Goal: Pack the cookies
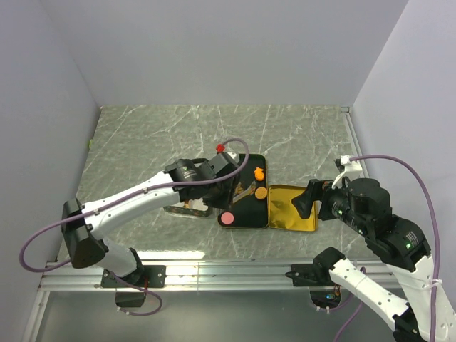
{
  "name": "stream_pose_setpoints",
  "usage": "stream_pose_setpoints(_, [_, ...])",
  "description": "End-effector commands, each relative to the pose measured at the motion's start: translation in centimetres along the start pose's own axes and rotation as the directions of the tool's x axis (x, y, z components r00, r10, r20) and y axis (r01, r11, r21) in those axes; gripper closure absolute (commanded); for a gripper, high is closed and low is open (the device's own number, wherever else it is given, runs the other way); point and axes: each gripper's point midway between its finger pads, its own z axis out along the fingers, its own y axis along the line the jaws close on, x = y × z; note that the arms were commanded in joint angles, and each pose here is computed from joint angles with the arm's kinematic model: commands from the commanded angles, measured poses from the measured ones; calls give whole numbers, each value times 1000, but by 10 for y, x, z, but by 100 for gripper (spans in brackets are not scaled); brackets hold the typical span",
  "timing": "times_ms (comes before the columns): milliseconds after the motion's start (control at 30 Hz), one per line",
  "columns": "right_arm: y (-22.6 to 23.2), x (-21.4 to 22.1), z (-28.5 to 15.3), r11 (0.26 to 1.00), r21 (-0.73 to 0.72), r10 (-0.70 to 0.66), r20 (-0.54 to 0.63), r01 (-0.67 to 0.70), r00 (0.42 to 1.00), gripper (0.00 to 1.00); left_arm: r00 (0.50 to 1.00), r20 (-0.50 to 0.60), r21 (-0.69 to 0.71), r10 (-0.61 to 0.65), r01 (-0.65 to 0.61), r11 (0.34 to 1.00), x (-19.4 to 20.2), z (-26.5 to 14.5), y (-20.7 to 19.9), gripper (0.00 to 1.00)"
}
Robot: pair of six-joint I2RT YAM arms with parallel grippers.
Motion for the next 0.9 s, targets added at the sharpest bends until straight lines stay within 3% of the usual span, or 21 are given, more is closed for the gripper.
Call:
stream_pose_setpoints(0, [-1,-8,-7,1000,7,5,37,-5,999,0,999,23,112,37,-40,993,-11,-3,-33,57])
stream_pose_setpoints(333, [-2,-7,-7,1000,11,11,35,-11,999,0,997,-28,158,70,-64,985,6,8,-41,55])
stream_pose_setpoints(867, [-2,-4,-3,1000,14,8,20,-8,1000,0,997,-56,122,62,-55,991,20,23,-34,56])
